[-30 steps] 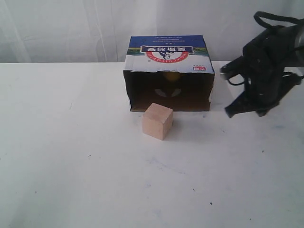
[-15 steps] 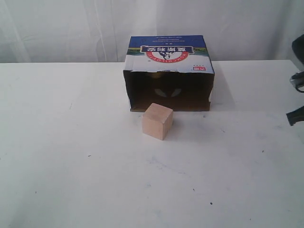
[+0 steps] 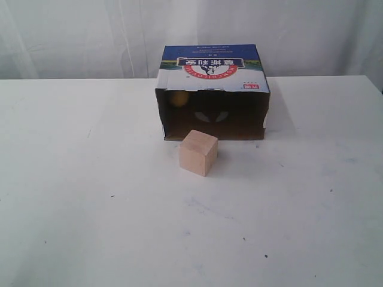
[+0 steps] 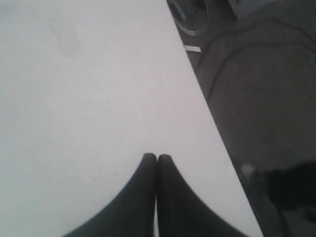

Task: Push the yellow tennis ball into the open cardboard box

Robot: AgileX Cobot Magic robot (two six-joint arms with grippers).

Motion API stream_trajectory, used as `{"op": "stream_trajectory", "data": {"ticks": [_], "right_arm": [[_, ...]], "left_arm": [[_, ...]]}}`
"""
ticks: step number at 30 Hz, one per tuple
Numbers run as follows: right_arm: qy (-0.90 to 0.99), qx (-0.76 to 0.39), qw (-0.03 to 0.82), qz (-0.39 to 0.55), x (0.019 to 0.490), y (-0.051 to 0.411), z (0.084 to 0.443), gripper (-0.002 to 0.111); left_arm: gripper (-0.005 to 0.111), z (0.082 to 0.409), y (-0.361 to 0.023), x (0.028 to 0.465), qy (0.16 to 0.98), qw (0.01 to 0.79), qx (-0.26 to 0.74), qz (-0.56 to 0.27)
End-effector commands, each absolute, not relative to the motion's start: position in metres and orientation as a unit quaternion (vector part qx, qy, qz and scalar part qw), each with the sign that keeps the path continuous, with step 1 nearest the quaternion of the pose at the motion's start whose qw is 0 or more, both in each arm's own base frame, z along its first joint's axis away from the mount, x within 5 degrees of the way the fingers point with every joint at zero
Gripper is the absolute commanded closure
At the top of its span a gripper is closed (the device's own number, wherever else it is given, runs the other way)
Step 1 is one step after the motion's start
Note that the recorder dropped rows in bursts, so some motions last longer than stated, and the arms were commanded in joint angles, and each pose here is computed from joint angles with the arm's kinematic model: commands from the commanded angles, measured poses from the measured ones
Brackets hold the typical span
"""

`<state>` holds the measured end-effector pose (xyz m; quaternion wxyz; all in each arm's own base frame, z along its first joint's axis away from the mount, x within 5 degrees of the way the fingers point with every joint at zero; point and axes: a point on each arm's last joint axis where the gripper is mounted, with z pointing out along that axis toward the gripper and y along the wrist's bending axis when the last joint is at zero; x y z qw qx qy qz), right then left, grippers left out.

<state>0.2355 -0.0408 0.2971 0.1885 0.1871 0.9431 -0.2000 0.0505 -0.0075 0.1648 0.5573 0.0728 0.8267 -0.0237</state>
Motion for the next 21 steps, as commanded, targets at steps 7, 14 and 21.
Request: {"op": "stream_trajectory", "data": {"ticks": [7,14,21], "right_arm": [[0.767,0.017,0.633,-0.106,0.096,-0.017,0.405,0.108],[0.754,0.008,0.654,-0.059,0.039,-0.009,0.389,0.108],[0.707,-0.002,0.702,-0.080,0.023,-0.010,0.397,0.108]], "left_arm": [[0.107,0.165,-0.008,0.050,0.826,0.559,0.072,-0.028],[0.107,0.165,-0.008,0.050,0.826,0.559,0.072,-0.028],[0.107,0.165,-0.008,0.050,0.826,0.559,0.072,-0.028]]}}
